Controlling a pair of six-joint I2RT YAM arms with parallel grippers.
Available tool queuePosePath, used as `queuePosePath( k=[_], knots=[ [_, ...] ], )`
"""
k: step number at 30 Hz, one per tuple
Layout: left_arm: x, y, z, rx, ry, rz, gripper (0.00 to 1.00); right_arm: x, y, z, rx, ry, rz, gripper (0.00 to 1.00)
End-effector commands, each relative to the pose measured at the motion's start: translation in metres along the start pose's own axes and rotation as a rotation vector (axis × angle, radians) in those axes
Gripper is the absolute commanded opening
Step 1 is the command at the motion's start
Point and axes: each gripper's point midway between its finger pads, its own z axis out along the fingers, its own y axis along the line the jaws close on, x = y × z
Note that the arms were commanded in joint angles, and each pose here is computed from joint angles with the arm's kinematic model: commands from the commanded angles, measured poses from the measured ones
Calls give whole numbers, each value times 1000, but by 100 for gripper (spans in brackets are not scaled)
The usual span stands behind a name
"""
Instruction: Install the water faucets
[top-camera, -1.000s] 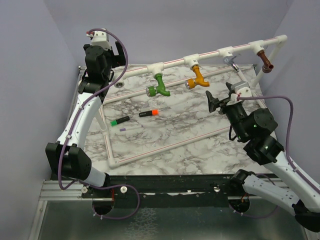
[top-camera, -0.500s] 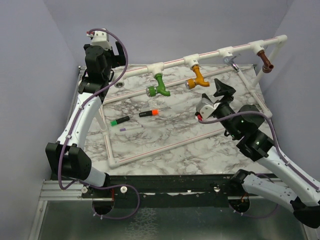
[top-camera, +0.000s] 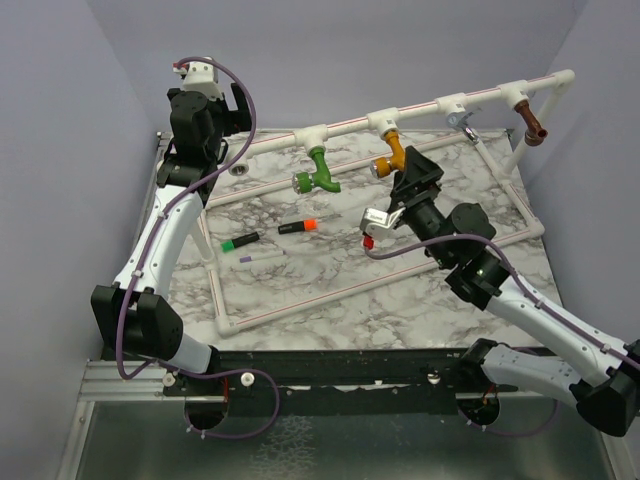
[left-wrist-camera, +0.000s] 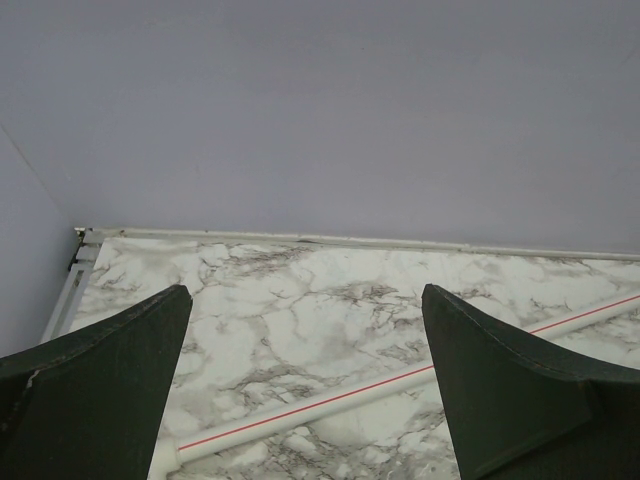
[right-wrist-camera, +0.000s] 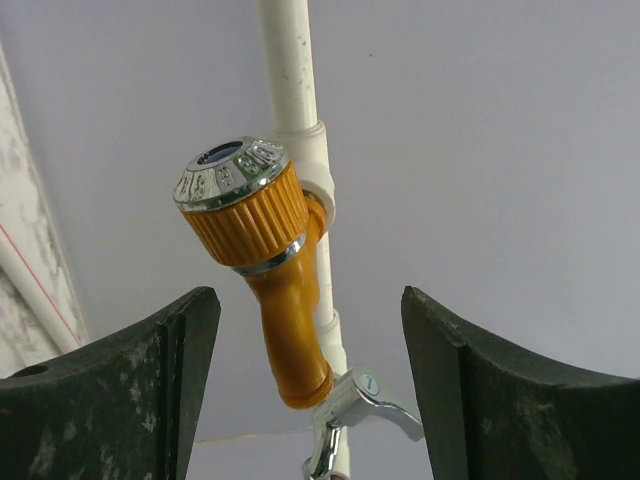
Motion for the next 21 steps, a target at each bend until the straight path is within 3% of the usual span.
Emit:
queuePosePath(
  k=[1,12,21],
  knots=[
    [122,-4,4,15,344,47,99,1,-17,5,84,28,-141,77],
    [122,-4,4,14,346,46,99,-2,-11,17,77,29,-173,64],
    [122,-4,4,16,346,45,99,-5,-4,19,65,14,-135,38]
  ],
)
